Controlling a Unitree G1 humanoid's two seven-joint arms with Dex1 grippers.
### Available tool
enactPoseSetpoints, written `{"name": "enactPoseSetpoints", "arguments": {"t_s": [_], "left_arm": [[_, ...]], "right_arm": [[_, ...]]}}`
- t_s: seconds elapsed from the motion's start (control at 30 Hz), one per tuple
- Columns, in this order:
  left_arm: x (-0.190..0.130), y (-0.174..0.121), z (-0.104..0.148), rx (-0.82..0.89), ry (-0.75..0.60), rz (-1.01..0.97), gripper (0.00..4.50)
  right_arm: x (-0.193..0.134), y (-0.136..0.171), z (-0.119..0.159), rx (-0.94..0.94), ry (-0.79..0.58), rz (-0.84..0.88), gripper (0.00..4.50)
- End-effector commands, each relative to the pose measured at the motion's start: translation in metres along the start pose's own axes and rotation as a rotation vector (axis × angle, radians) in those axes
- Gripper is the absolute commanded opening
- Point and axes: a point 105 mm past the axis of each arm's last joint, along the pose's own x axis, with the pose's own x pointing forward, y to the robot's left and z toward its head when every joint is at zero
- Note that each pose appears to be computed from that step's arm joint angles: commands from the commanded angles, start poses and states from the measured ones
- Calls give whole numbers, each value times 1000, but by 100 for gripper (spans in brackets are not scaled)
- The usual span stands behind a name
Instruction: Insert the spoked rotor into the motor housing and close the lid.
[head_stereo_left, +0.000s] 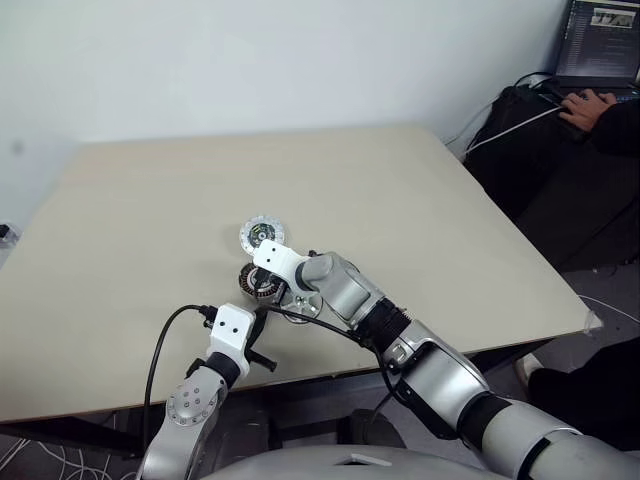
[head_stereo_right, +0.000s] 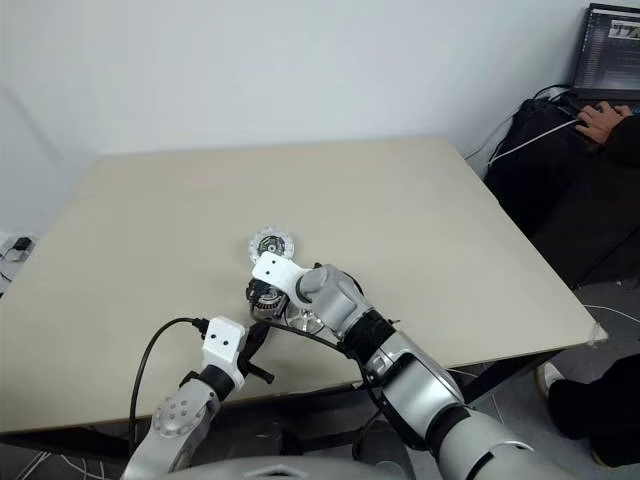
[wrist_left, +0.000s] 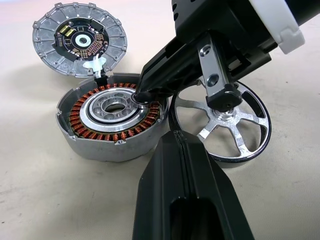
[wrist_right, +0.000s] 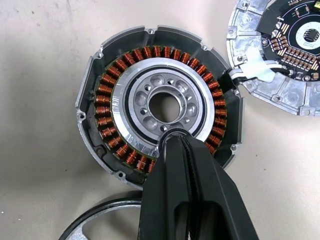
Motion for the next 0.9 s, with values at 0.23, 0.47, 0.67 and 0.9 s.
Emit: {"name": "enactPoseSetpoints", "arguments": {"t_s": [0.23, 0.47, 0.67, 0.9], "left_arm": [[2, 0, 7, 0, -29, 7, 0], [1, 1, 7, -2, -31, 19, 0], [1, 1, 7, -3, -33, 24, 0], [1, 1, 7, -3, -34, 20, 0]], "right_arm": [[0, 1, 23, -13, -76, 3, 3], [3, 1, 25, -15, -84, 3, 3], [5, -4, 31, 3, -126, -25, 3], [3, -7, 34, 18, -156, -30, 3]]}}
